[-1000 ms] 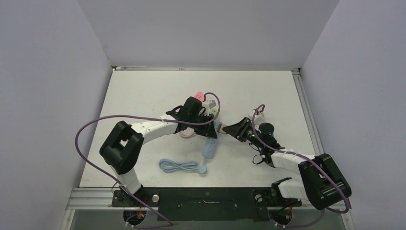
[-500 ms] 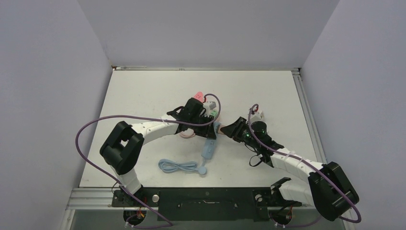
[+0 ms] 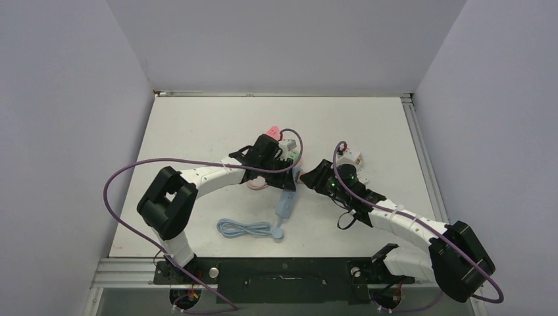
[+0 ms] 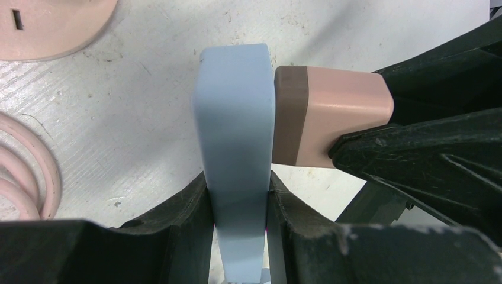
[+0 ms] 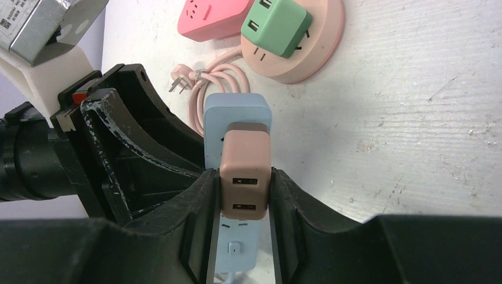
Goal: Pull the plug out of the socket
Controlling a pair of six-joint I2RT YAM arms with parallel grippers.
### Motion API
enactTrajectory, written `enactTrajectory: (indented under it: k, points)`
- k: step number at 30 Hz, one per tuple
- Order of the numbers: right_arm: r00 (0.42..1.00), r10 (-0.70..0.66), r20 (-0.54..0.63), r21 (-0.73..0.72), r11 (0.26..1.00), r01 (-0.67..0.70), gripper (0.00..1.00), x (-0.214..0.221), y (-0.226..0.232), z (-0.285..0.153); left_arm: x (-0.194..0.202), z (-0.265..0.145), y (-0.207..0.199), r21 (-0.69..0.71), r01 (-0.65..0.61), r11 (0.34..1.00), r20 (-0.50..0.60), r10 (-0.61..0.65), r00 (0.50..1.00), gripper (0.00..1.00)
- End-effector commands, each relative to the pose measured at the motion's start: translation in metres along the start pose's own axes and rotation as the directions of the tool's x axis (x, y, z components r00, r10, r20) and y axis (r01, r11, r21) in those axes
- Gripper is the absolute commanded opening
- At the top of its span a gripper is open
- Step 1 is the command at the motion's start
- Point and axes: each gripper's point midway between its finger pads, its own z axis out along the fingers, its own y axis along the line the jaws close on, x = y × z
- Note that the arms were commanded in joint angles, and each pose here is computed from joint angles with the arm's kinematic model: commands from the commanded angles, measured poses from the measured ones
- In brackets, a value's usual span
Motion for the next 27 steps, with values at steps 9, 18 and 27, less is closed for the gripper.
enactTrajectory:
  k: [9, 18, 27]
  points:
    - [1.000, 0.009, 0.006, -0.347, 0.938, -0.006, 0.05, -0.031, 0.045, -0.017, -0.036, -0.032, -0.062, 0.247, -0.116, 0.962, 0.145, 0.081, 0.986, 0.00]
    - [1.000, -0.016, -0.003, -0.314, 0.949, 0.015, 0.05, -0.035, 0.040, -0.018, -0.037, -0.037, -0.069, 0.271, -0.122, 0.955, 0.157, 0.081, 0.984, 0.00]
    - [0.987, -0.160, 0.028, -0.040, 0.986, 0.161, 0.05, -0.037, 0.029, -0.014, -0.038, -0.039, -0.065, 0.253, -0.104, 0.962, 0.170, 0.062, 0.984, 0.00]
